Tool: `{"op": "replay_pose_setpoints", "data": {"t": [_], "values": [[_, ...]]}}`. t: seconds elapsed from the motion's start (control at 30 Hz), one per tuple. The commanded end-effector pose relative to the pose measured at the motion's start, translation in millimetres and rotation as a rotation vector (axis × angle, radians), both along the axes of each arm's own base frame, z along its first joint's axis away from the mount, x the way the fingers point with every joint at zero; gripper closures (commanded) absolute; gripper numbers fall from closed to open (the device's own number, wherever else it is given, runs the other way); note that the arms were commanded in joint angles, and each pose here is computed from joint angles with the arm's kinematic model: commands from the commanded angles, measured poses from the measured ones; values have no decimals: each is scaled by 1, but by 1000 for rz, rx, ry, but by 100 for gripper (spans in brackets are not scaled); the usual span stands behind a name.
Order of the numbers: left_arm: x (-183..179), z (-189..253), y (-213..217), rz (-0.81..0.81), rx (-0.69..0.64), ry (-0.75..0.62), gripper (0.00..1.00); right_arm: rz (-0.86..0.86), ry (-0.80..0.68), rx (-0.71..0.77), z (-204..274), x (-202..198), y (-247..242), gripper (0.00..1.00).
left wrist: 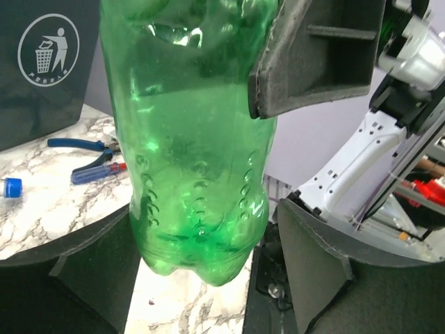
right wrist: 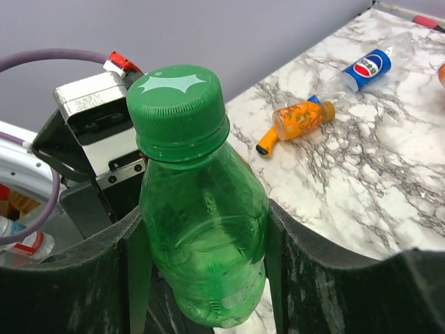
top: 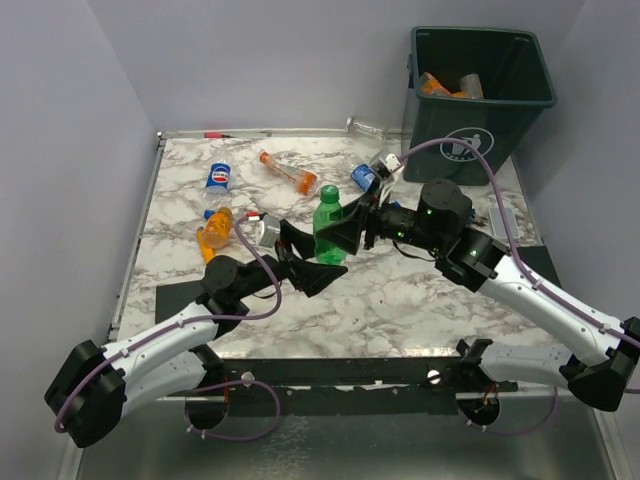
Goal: Put the plastic bottles in the bin
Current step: Place the plastic bottle in the trash bin.
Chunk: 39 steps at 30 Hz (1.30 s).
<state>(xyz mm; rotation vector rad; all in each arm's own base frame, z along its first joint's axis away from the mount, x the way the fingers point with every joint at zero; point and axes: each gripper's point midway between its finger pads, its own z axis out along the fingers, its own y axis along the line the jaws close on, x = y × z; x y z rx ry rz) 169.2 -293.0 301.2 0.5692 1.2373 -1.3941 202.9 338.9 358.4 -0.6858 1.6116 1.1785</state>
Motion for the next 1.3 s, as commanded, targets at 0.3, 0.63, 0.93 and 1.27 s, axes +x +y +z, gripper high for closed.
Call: {"op": "replay_pose_setpoints", "data": {"t": [0.3,0.63,0.93,1.27], "values": [[-5,7,-1,-14,-8,-9,23,53,36,-109,-27,-14,-6,68],[-10,5,-4,-44,5,-20,47,53,50,-37,-28,-15,-2,66],[-10,1,-8,-55,20,-21,75,50,45,7,-11,-19,-5,24],[-8,-3,-9,-49,29,-16,77,-127,-21,95,30,9,-17,17]]}}
